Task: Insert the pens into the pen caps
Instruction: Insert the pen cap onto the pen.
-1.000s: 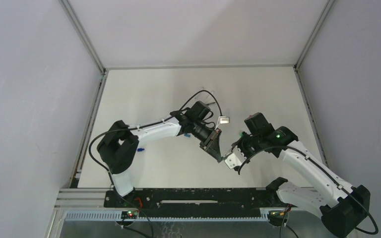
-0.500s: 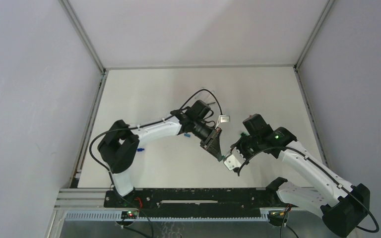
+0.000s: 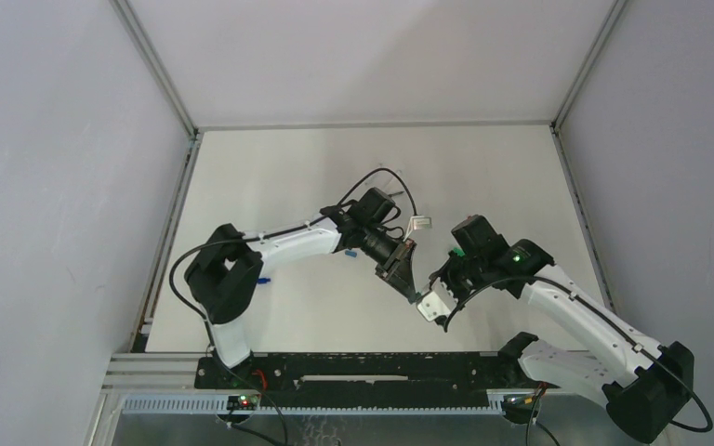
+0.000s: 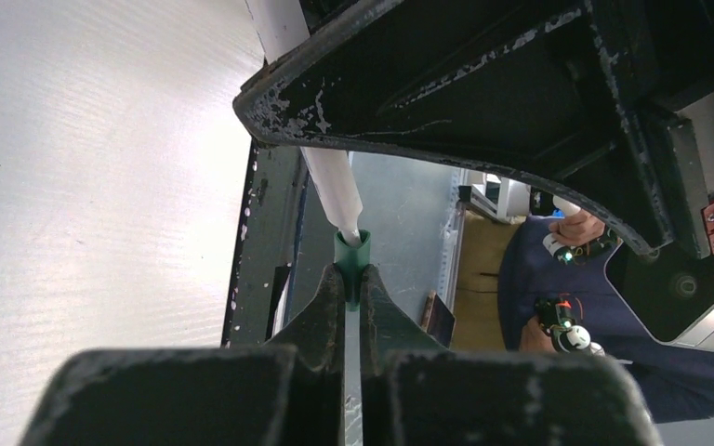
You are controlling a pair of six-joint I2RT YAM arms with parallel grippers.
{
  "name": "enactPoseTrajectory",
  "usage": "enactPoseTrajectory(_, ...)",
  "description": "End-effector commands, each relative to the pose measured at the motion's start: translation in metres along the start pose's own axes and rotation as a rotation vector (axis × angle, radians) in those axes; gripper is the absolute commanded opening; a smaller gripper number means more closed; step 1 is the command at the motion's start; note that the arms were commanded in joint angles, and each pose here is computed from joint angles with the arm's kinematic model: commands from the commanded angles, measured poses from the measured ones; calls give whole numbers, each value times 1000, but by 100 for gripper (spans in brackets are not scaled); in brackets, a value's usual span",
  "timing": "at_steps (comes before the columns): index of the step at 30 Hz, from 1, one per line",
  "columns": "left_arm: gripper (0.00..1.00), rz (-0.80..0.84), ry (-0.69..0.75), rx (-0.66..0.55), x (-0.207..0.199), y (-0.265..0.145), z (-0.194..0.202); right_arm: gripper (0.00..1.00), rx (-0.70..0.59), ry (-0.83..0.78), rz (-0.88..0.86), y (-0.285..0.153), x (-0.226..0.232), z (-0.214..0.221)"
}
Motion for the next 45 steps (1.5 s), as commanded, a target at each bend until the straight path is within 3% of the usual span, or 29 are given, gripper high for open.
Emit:
enactPoseTrajectory(1,0,35,48,-36,-12,-5,-19,0,-35,6,11,3,-2,-6)
enactPoseTrajectory(16,1,31,-170,-139,-7,-1,-35,0,-143,152,43,7,-1,-18)
enactPoseTrajectory(27,16,63,-180,-241,-22,-20,-39,0,-256,356,98,-1,5,-19)
enactPoseTrajectory(37,39,66,-133,-338,-48,-45,-44,0,-354,486,186,-12,9,-21)
enactPoseTrajectory(45,49,-43,-26,-525,-67,-84,-41,0,-473,656,300,-31,10,-24)
Point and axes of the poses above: each gripper's point midway between its finger pads, its own y axis out along the fingers, its own x axis along the line the jaws close on, z = x × y, the point moved 9 cm from there along -y, back along the fingers, and after that the axes turned 6 degrees about -y, right-handed, at the moved point
